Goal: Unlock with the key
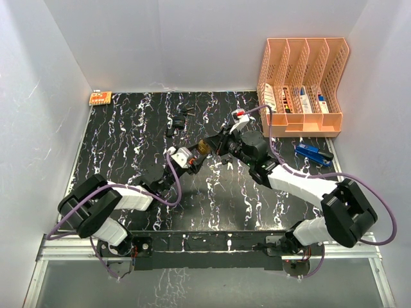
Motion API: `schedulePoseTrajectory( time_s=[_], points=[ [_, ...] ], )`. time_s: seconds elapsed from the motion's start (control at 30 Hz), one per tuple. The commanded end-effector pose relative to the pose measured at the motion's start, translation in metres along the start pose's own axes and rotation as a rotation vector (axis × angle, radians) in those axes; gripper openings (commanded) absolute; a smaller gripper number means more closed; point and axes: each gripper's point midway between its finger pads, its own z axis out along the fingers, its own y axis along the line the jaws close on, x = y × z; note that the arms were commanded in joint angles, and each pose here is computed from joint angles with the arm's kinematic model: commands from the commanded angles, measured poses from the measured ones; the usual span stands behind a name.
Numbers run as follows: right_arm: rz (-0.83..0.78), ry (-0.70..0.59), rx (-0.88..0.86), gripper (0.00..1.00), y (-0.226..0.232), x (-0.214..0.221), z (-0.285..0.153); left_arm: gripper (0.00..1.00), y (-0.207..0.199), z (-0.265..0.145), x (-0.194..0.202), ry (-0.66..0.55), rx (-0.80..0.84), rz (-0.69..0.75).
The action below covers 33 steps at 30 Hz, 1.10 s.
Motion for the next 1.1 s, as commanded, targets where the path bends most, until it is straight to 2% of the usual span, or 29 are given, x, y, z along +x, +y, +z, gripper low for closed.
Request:
schedulePoseTrajectory(
  time_s=[0.0,0.3,0.67,0.97,1.07],
  points=[
    [0.075,0.157,-0.005,0.00,0.003,0.043,0.005,0.00,0.032,0.020,-0.066,-0.204,-0.173,-0.026],
    [0.150,0.237,0.107,0.00,-0.015,0.058,0.036,0.00,0.053,0.024,-0.016,-0.075,-0.313,-0.014],
    [0.209,0.324,0.196,0.00,-0.030,0.075,0.054,0.00,0.061,0.034,0.024,0.063,-0.376,-0.025],
    [0.169,0.257,0.161,0.00,-0.020,0.051,0.051,0.00,0.062,0.030,0.033,0.144,-0.397,-0.082],
    [0.141,0.200,0.144,0.11,-0.016,0.031,0.046,0.00,0.059,0.028,0.039,0.206,-0.394,-0.117]
  ],
)
